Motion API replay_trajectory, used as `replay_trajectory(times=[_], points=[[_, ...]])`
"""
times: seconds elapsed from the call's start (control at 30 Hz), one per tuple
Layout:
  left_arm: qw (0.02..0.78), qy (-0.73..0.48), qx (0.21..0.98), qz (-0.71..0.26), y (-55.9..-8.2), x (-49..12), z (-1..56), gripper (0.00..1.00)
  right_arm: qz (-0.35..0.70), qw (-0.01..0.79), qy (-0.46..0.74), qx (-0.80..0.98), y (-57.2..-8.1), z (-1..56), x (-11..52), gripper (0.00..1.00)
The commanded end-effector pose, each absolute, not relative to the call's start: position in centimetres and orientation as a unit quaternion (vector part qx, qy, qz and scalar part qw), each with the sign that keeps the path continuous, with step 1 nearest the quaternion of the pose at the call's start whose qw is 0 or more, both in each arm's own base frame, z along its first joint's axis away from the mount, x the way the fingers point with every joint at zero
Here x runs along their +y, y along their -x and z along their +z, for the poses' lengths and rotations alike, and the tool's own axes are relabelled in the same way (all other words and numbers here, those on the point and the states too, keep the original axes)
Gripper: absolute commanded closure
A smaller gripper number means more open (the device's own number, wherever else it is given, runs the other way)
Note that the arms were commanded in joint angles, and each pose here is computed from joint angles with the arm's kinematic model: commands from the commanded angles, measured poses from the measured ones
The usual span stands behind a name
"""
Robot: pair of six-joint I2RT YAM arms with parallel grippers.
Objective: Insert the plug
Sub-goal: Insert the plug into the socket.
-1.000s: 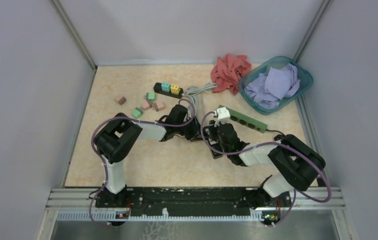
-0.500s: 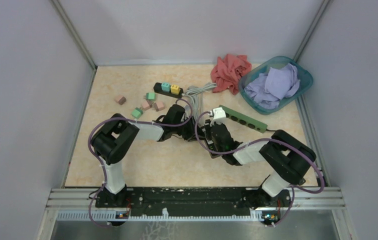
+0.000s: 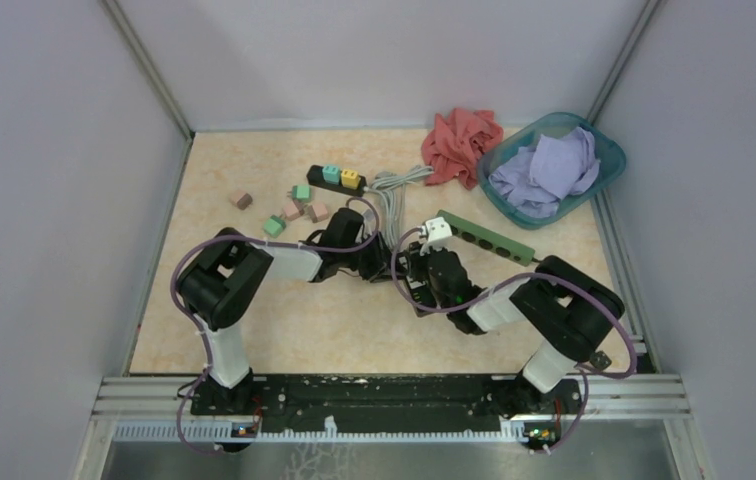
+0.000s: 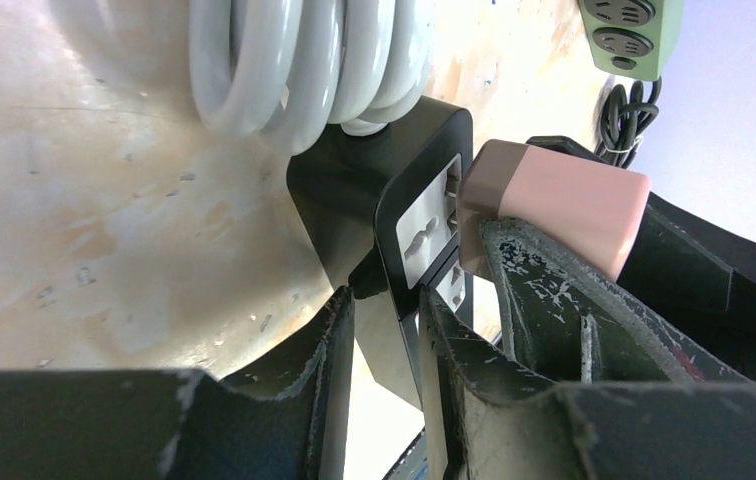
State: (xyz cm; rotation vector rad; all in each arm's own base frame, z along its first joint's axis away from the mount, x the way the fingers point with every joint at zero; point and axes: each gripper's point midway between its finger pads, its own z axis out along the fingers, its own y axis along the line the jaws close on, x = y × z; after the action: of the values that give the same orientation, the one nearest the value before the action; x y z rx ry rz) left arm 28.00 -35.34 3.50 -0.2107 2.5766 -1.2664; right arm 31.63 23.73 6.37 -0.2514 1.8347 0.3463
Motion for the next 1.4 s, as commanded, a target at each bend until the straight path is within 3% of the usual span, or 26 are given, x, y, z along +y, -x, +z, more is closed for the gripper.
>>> replay_trajectory(times=[0.0,0.47,0.77,0.93,1.1,1.37], points=[[0.129,0.088,0.911,-0.382,-27.9,-32.3,0.8,0.67,0.117,0.450,0.234,0.854,-26.0,-2.5,23.3,1.00],[0.134,0.101,0.907,-0.385,-28.5,-30.8,1.2,0.67,0.103,0.470,0.210,0.851,-26.1,-2.9,22.1,1.00],[0.130,0.099,0.904,-0.395,-28.4,-31.0,1.4,0.67,0.079,0.452,0.296,0.838,-24.7,-4.9,24.5,1.00],[0.131,0.099,0.903,-0.396,-28.3,-31.0,1.6,0.67,0.080,0.471,0.271,0.835,-24.9,-4.4,24.0,1.00],[0.130,0.099,0.902,-0.400,-28.2,-31.0,1.6,0.67,0.126,0.464,0.214,0.850,-25.5,-4.1,22.7,1.00],[0.129,0.097,0.901,-0.403,-27.9,-31.1,1.7,0.67,0.157,0.460,0.240,0.841,-25.5,-2.7,24.5,1.00]])
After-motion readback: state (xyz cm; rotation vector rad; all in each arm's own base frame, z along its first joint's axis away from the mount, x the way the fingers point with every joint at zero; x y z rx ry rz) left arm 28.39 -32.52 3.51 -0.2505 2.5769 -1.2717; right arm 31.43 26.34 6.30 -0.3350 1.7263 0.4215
